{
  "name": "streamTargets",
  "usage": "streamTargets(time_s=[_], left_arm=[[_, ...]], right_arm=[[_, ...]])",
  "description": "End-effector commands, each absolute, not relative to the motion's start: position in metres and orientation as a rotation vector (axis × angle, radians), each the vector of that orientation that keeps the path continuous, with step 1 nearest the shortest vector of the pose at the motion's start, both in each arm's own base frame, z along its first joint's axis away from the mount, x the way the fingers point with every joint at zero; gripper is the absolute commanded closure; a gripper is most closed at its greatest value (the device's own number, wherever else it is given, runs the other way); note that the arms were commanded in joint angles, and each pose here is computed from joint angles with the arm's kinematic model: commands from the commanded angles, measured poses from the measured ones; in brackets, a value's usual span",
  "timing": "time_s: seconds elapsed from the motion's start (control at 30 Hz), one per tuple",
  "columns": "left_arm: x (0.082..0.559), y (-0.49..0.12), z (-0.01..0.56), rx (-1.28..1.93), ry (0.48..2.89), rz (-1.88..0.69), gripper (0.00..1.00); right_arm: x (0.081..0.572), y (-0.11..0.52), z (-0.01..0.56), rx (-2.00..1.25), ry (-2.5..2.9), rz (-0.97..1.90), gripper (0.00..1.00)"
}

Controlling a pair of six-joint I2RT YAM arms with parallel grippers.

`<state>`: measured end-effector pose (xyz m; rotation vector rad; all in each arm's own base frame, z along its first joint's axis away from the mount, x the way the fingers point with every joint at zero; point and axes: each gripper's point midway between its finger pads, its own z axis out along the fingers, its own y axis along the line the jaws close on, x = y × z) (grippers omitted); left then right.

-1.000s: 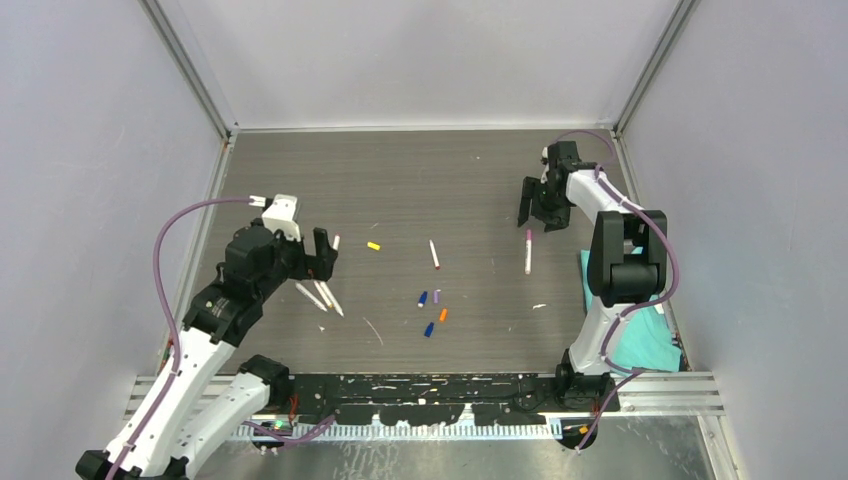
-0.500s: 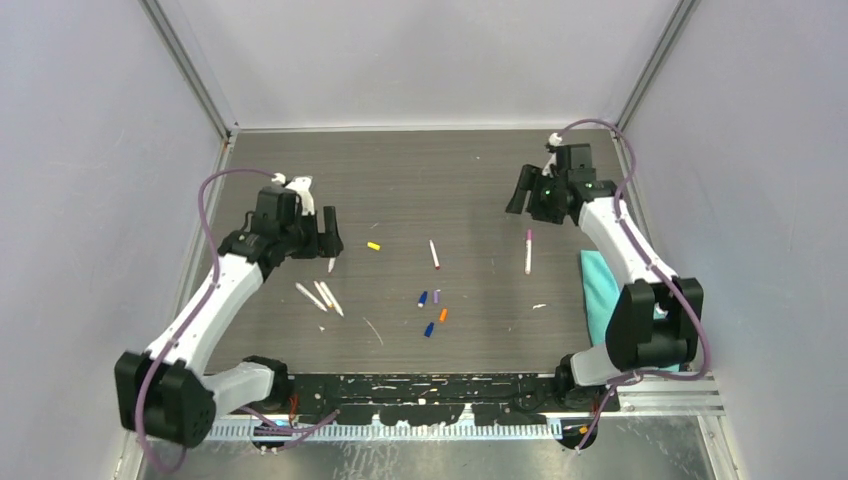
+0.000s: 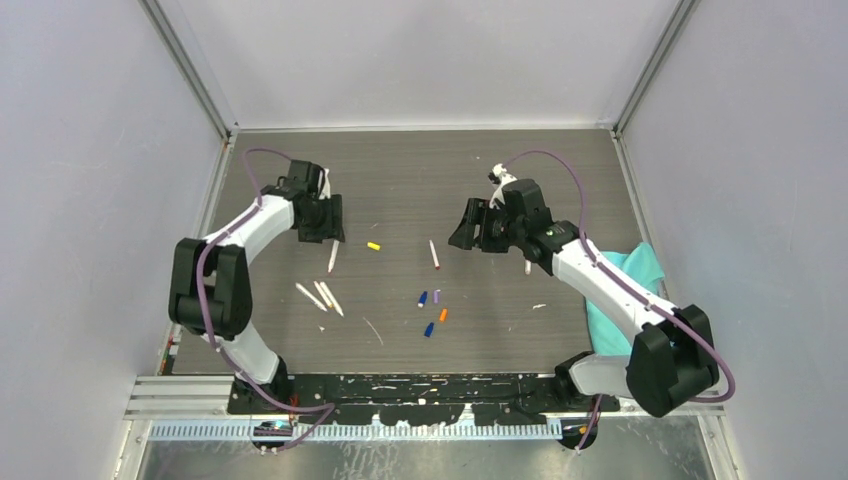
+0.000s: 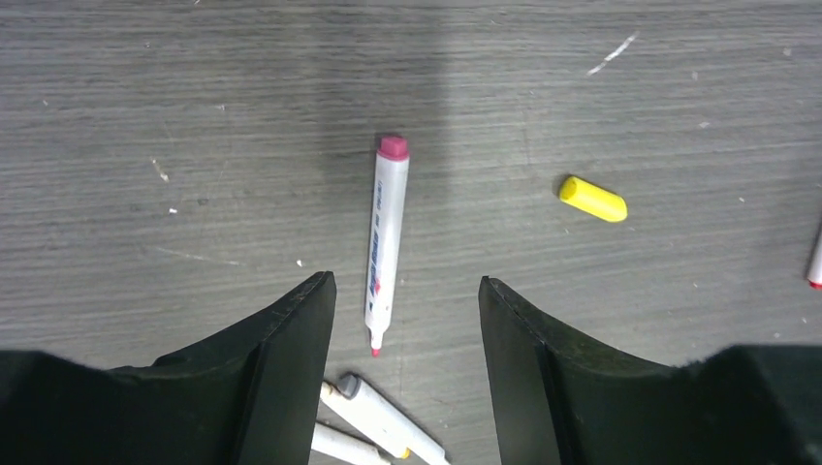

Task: Insert the pens into the pen caps
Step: Pick up the pen from the center of the board.

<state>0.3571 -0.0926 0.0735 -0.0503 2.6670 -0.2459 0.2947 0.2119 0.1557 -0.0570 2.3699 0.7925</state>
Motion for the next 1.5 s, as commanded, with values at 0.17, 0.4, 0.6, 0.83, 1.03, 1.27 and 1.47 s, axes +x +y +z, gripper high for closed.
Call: streamTargets(time_s=[0.17,0.4,0.6,0.83,1.03,1.27,1.47], left_arm=[[0.382,-0.087,0.055,-0.039,2.704,-0.165,0.43],[0.380,-0.088,0.040,-0.036,2.744,-0.164,0.56],[0.377,-0.091,0.029,-0.035,2.779,-0.184,0.65],[0.365,-0.097,0.025,-0.092,2.779,-0.254,0.97],[0.348,-0.104,0.057,-0.173,2.689,-0.347,1.00],[0.307,-0.126,0.114,-0.251,2.513,-0.513,1.00],[0.269,-0.174,0.166,-0.278,2.354,-0.688,1.00]], right_arm=[[0.285,0.226,0.184,-0.085,2.236,0.931,0.32],[0.282,0.230,0.176,-0.098,2.261,0.947,0.32],[0.279,0.227,0.174,-0.083,2.260,0.938,0.32],[0.268,0.222,0.175,-0.057,2.247,0.944,0.32],[0.257,0.217,0.179,-0.068,2.243,0.951,0.32],[0.238,0.231,0.185,-0.175,2.230,1.022,0.32],[0.215,0.270,0.199,-0.266,2.169,1.156,0.32]])
